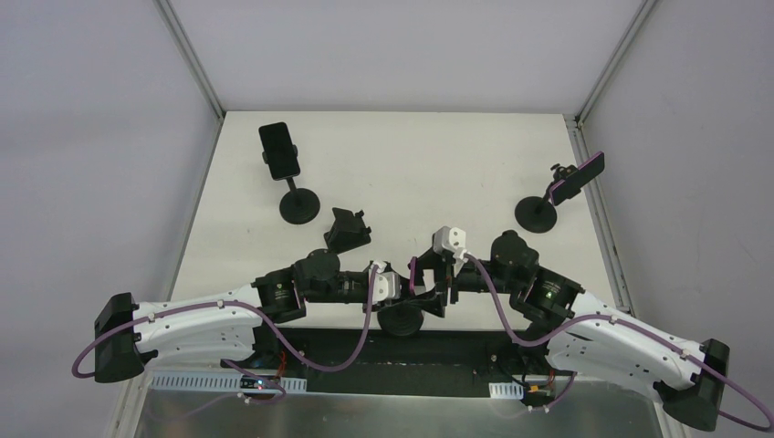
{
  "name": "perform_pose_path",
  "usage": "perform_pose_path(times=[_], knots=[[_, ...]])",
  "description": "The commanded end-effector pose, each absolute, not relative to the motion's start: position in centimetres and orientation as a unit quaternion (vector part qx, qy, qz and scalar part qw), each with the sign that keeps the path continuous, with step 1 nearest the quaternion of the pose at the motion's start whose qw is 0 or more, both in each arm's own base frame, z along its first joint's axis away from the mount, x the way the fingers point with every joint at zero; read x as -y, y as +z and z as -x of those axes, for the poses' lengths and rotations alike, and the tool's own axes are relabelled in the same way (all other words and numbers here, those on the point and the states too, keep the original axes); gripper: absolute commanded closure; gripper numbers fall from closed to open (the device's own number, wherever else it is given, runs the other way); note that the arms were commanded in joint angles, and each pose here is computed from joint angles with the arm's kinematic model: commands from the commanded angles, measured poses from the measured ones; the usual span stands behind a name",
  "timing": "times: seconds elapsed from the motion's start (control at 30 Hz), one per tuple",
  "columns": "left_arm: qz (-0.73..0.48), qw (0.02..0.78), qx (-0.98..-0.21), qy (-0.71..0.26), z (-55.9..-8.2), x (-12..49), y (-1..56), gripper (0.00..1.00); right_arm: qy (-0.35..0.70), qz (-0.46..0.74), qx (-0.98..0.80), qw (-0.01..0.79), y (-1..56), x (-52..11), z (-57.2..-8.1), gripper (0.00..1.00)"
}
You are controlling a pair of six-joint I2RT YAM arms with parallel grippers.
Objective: Remove the phone from the phone stand
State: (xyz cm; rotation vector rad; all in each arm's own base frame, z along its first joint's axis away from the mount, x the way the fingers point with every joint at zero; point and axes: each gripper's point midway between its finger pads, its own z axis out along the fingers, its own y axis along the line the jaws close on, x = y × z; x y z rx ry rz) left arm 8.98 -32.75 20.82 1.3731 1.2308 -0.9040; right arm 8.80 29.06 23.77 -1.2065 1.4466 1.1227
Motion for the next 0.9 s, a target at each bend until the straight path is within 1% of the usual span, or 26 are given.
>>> perform_pose_path(times=[0.0, 0.13, 0.2, 0.23, 0.27, 0.3, 0.4, 0.43, 0.47, 0.5, 0.67, 0.87], knots=[[-0.589, 0.5, -0.502, -0.389, -8.0, 33.0, 20.7, 1.0, 0.468, 0.474, -0.565, 0.486, 26.2, -29.4, -9.1, 0.17], [-0.588, 0.5, -0.502, -0.39, -8.0, 33.0, 20.7, 1.0, 0.472, 0.473, -0.561, 0.489, 26.7, -29.5, -9.0, 0.11], [-0.588, 0.5, -0.502, -0.39, -7.9, 32.9, 20.7, 1.0, 0.474, 0.476, -0.559, 0.487, 26.7, -29.6, -8.9, 0.11], [-0.587, 0.5, -0.503, -0.39, -8.0, 32.9, 20.8, 1.0, 0.474, 0.478, -0.559, 0.485, 26.5, -29.6, -8.9, 0.14], [-0.587, 0.5, -0.503, -0.391, -8.0, 32.9, 20.8, 1.0, 0.473, 0.479, -0.56, 0.483, 26.4, -29.6, -8.9, 0.22], [-0.588, 0.5, -0.502, -0.39, -7.9, 32.9, 20.7, 1.0, 0.472, 0.483, -0.561, 0.479, 26.1, -29.6, -8.8, 0.33], [-0.588, 0.5, -0.502, -0.391, -7.9, 32.9, 20.7, 1.0, 0.46, 0.498, -0.565, 0.47, 25.1, -29.5, -8.7, 0.61], [-0.588, 0.5, -0.501, -0.392, -7.9, 32.9, 20.7, 1.0, 0.454, 0.497, -0.569, 0.472, 25.0, -29.4, -9.0, 0.76], [-0.589, 0.499, -0.501, -0.392, -7.9, 32.9, 20.7, 1.0, 0.448, 0.492, -0.575, 0.477, 24.8, -29.4, -9.4, 0.97], [-0.59, 0.498, -0.499, -0.394, -7.8, 32.9, 20.7, 1.0, 0.441, 0.485, -0.58, 0.483, 24.7, -29.3, -9.9, 1.0], [-0.607, 0.483, -0.476, -0.414, -6.5, 33.1, 20.9, 1.0, 0.433, 0.47, -0.592, 0.49, 24.8, -29.3, -11.7, 1.0], [-0.621, 0.46, -0.458, -0.439, -5.2, 33.5, 20.9, 1.0, 0.408, 0.433, -0.607, 0.526, 25.1, -28.5, -15.5, 1.0]])
